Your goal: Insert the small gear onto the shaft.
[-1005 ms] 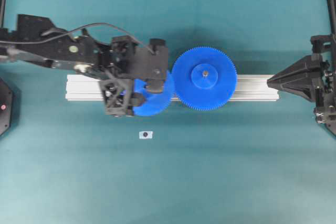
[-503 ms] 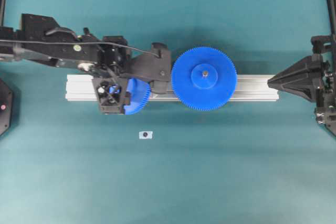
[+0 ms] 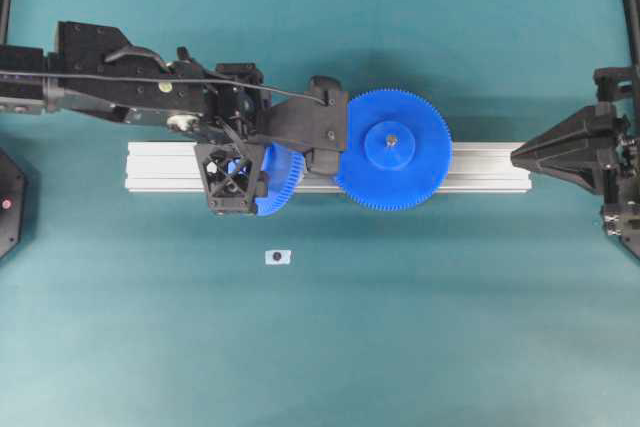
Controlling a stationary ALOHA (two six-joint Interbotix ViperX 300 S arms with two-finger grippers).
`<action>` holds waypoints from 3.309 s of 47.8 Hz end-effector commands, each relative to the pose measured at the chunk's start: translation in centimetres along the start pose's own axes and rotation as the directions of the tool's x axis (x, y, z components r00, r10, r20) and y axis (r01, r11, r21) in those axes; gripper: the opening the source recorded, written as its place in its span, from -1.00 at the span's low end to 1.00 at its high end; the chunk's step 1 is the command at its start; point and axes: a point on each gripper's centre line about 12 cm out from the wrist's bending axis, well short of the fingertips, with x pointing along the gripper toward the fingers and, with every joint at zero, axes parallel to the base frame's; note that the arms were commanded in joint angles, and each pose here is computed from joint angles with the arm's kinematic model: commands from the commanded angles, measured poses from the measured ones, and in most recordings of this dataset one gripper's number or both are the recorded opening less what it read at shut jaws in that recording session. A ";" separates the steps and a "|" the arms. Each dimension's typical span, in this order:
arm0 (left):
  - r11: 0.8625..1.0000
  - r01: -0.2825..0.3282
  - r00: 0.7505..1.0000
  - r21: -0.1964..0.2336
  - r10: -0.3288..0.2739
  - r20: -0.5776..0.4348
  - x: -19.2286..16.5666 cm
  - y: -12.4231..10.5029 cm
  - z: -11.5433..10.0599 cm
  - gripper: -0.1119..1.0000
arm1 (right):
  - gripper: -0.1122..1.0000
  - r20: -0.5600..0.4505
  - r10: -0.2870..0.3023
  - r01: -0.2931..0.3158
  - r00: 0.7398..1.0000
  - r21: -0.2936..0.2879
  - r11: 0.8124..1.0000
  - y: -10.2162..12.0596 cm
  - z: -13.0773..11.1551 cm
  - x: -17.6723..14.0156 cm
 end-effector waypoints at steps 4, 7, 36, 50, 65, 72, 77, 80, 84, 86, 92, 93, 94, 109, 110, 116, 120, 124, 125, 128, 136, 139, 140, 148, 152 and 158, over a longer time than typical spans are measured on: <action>1.000 -0.021 0.991 0.003 0.021 0.130 -2.6 0.5 3.2 0.50 | -0.59 0.015 0.002 -0.002 1.000 0.008 1.000 0.1 0.5 0.0; 1.000 -0.024 0.989 0.002 0.024 0.148 -3.1 0.6 3.8 0.50 | -0.59 0.012 0.001 -0.001 1.000 0.008 1.000 0.1 0.4 0.0; 1.000 0.007 1.000 0.018 -0.007 -0.014 -2.3 -0.5 1.9 0.50 | -0.59 0.014 0.002 -0.002 1.000 0.011 1.000 0.0 0.0 -0.1; 0.999 0.014 1.000 0.034 -0.013 -0.022 -0.5 -1.1 2.1 0.50 | -0.59 0.021 0.004 -0.004 1.000 0.014 1.000 0.0 0.1 -0.3; 0.999 0.015 1.000 0.031 -0.014 -0.021 -0.7 -1.1 2.0 0.50 | -0.59 0.024 0.005 -0.005 1.000 0.014 1.000 0.0 0.1 -0.3; 0.999 0.017 0.999 0.034 -0.016 -0.031 -0.4 -1.3 1.6 0.50 | -0.59 0.024 0.005 -0.005 1.000 0.014 1.000 0.0 0.1 -0.3; 0.999 0.015 1.000 0.034 -0.015 -0.021 -0.5 -1.2 1.8 0.50 | -0.59 0.024 0.005 -0.005 1.000 0.014 1.000 0.0 0.1 -0.3; 0.999 0.013 1.000 0.033 -0.013 -0.008 -0.6 -1.2 2.0 0.50 | -0.59 0.024 0.005 -0.005 1.000 0.014 1.000 0.0 0.1 -0.3; 0.999 0.012 1.000 0.031 -0.012 0.001 -0.7 -1.2 2.1 0.52 | -0.59 0.024 0.005 -0.005 1.000 0.014 1.000 0.0 0.1 -0.3; 0.999 0.012 1.000 0.031 -0.012 0.001 -0.7 -1.2 2.1 0.57 | -0.59 0.024 0.005 -0.005 1.000 0.014 1.000 0.0 0.1 -0.3; 0.999 0.012 1.000 0.032 -0.013 0.012 -1.0 -1.3 2.3 0.72 | -0.59 0.024 0.005 -0.005 1.000 0.014 1.000 0.0 0.1 -0.3; 0.999 0.012 1.000 0.032 -0.012 0.015 -1.1 -1.3 2.4 0.73 | -0.59 0.024 0.005 -0.005 1.000 0.014 1.000 0.0 0.1 -0.3; 0.999 0.012 1.000 0.032 -0.012 0.016 -1.2 -1.3 2.4 0.74 | -0.59 0.024 0.005 -0.005 1.000 0.014 1.000 0.0 0.1 -0.3; 1.000 0.005 0.998 0.026 -0.006 0.063 -3.0 -1.2 3.2 0.73 | -0.59 0.024 0.005 -0.006 1.000 0.016 1.000 0.0 0.1 -0.3; 1.000 0.004 0.998 0.026 -0.006 0.069 -3.2 -1.2 3.3 0.73 | -0.59 0.026 0.005 -0.006 1.000 0.014 1.000 0.0 0.2 -0.4; 1.000 -0.002 0.994 0.028 -0.001 0.109 -4.7 -1.1 3.9 0.73 | -0.59 0.026 0.005 -0.006 1.000 0.014 1.000 0.0 0.2 -0.4; 1.000 -0.007 0.990 0.026 0.004 0.141 -5.8 -1.0 4.4 0.73 | -0.59 0.026 0.005 -0.006 1.000 0.014 1.000 0.0 0.2 -0.4; 1.000 -0.009 0.987 0.025 0.005 0.162 -6.6 -1.0 4.6 0.73 | -0.59 0.024 0.005 -0.005 1.000 0.014 1.000 0.0 0.1 -0.3; 1.000 -0.010 0.987 0.023 0.006 0.160 -6.7 -0.9 4.5 0.73 | -0.59 0.024 0.005 -0.006 1.000 0.017 1.000 0.0 0.1 -0.3; 1.000 -0.008 0.989 0.022 0.005 0.151 -6.6 -0.9 4.3 0.73 | -0.59 0.024 0.005 -0.005 1.000 0.025 1.000 0.0 0.1 -0.3; 1.000 0.001 0.998 0.020 -0.003 0.063 -5.9 -1.0 2.9 0.73 | -0.59 0.023 0.004 -0.005 1.000 0.040 0.999 0.0 0.0 -0.3; 1.000 0.008 1.000 0.020 -0.008 0.027 -5.2 -1.1 1.9 0.73 | -0.59 0.021 0.004 -0.005 1.000 0.043 0.999 0.0 -0.1 -0.3; 1.000 0.010 1.000 0.020 -0.010 0.013 -4.8 -1.2 1.4 0.73 | -0.59 0.021 0.004 -0.005 1.000 0.042 0.999 0.0 -0.1 -0.3; 1.000 0.016 0.999 0.017 -0.016 -0.030 -3.0 -1.5 -0.8 0.73 | -0.59 0.021 0.004 -0.005 1.000 0.043 0.999 0.0 -0.1 -0.3; 1.000 0.018 0.999 0.008 -0.017 -0.039 -2.4 -1.6 -1.4 0.73 | -0.59 0.023 0.004 -0.005 1.000 0.042 0.999 0.0 -0.1 -0.3; 1.000 0.018 0.999 -0.008 -0.018 -0.042 -1.7 -1.7 -1.9 0.73 | -0.59 0.026 0.005 -0.006 1.000 0.043 0.999 0.0 0.0 -0.3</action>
